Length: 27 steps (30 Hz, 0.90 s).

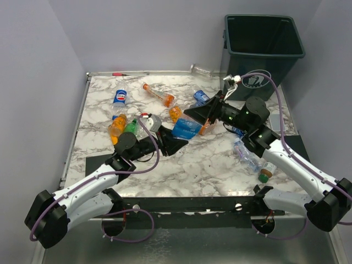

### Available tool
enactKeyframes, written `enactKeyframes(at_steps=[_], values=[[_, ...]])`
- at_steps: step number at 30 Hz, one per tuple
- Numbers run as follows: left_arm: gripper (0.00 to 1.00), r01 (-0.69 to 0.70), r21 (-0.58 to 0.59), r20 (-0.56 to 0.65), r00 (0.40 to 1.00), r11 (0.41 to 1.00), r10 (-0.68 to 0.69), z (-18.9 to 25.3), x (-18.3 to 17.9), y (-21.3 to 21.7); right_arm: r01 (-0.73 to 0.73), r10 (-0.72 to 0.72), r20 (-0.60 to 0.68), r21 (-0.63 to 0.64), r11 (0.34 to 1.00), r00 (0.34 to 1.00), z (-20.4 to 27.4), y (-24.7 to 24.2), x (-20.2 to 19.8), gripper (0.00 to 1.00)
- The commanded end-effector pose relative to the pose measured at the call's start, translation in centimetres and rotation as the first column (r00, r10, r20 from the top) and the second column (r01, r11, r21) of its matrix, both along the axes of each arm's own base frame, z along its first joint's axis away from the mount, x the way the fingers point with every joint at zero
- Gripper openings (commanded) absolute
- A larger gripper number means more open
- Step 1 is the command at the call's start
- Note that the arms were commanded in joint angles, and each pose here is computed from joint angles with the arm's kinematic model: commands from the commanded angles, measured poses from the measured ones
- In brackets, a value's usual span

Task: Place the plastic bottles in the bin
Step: Pick up the plastic bottle at the center of the board, then place the plastic bottle in the trash bin.

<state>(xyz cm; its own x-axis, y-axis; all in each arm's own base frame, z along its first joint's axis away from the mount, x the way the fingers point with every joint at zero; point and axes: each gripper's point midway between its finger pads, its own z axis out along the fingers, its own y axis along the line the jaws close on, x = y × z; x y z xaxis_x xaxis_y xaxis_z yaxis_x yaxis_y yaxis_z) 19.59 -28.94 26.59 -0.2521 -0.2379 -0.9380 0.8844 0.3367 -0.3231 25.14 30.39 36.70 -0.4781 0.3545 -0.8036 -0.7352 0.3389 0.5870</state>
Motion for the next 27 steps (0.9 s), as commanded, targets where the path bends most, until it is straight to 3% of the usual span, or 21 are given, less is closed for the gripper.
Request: enactKeyframes(at_steps=[1,6,7,9,11,13,17,20,23,27], values=[[0.09,0.040,-0.010,0.029,0.999,0.999,-0.040,1.0,-0.6,-0.5,0.002,-0.002,0.007,0.079,0.997,1.000,1.7,0.3,0.1,0.63],[0.14,0.029,-0.014,0.030,0.999,0.999,-0.028,1.0,-0.6,-0.4,-0.033,0.033,0.002,0.071,0.997,0.999,1.6,1.0,0.0,0.31],[0.23,0.019,-0.016,0.027,0.999,1.000,-0.019,1.0,-0.4,-0.3,-0.031,0.030,0.006,0.070,0.997,1.000,1.7,0.9,-0.1,0.26],[0.55,-0.006,-0.015,0.019,1.000,1.000,0.006,1.0,-0.1,0.0,-0.014,0.013,0.022,0.056,0.998,1.000,1.8,0.5,-0.1,0.16],[0.80,-0.032,-0.013,0.012,0.999,0.999,0.033,1.0,0.3,0.2,0.022,-0.023,0.043,0.031,0.999,0.999,2.3,-0.1,0.0,0.02],[0.98,-0.072,-0.015,0.005,0.997,0.997,0.072,1.2,0.8,0.6,0.067,-0.067,0.085,0.004,0.998,0.994,3.7,-0.9,0.2,0.00],[0.99,-0.172,-0.026,0.008,0.985,0.985,0.172,1.7,1.9,1.8,0.205,-0.188,0.197,-0.070,0.976,0.962,7.3,-3.5,0.8,0.00],[0.99,-0.232,-0.032,0.019,0.972,0.972,0.232,2.0,2.5,2.7,0.380,-0.335,0.311,-0.098,0.920,0.889,11.7,-6.7,1.9,0.00],[0.99,-0.282,-0.026,0.024,0.959,0.959,0.282,2.1,3.1,3.4,0.583,-0.513,0.403,-0.067,0.810,0.758,16.6,-10.7,3.3,0.00],[0.99,-0.362,0.001,0.018,0.932,0.932,0.361,1.8,4.2,4.4,0.803,-0.721,0.454,0.021,0.596,0.524,21.8,-16.1,5.0,0.00]])
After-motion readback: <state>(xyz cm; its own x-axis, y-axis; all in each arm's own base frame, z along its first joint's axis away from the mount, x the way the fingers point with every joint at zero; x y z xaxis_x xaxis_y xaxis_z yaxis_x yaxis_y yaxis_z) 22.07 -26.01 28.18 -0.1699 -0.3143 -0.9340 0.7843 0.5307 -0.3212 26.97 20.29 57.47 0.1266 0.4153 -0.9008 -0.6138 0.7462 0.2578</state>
